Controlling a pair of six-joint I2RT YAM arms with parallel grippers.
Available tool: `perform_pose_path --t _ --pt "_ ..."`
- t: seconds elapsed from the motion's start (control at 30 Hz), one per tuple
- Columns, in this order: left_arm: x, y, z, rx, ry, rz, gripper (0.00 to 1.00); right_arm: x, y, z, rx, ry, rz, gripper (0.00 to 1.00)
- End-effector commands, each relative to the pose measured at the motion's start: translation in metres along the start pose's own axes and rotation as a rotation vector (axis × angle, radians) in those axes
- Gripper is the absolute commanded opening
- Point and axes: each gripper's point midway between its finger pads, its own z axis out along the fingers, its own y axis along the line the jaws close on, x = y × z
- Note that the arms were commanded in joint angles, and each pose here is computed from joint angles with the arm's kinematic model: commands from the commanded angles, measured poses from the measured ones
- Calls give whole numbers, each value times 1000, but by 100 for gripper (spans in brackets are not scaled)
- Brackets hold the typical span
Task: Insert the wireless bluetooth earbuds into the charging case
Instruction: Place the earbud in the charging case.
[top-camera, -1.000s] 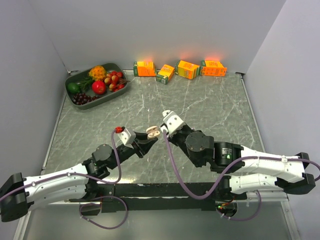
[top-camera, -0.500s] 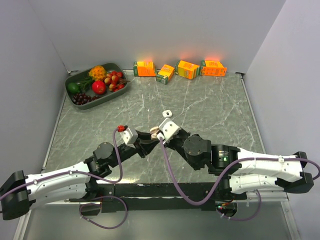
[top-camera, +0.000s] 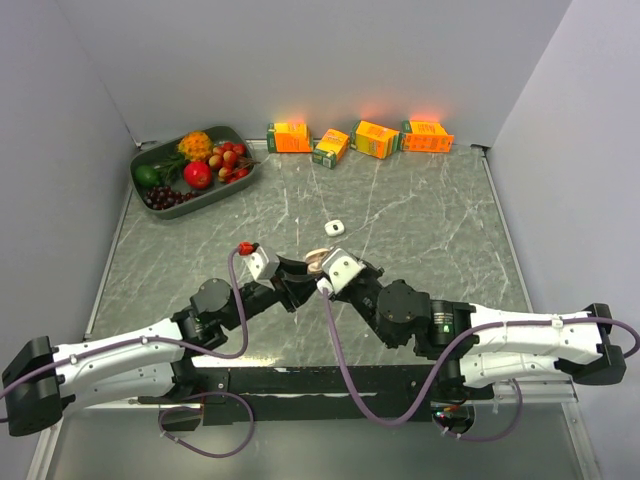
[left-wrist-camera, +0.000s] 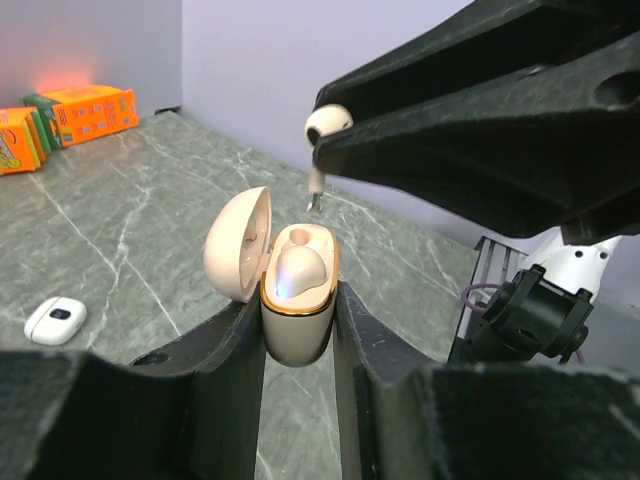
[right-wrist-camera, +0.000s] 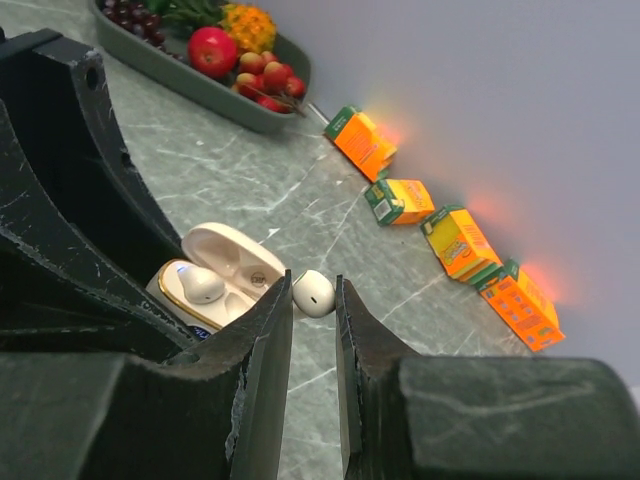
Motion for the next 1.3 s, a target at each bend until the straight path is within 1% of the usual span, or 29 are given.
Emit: perform_pose_path --t 0.0,0.33,0.7,1.27 --pt "-16 -9 8 24 -29 -44 1 -12 -18 -7 79 -51 45 0" --pt "-15 -11 11 27 -8 -53 1 -12 -11 -8 70 -63 10 0" --pt "-15 -11 12 26 -5 -57 1 -4 2 -9 24 -46 -11 0" --pt "-15 -11 11 26 -5 -59 1 8 12 -7 2 -19 -48 0"
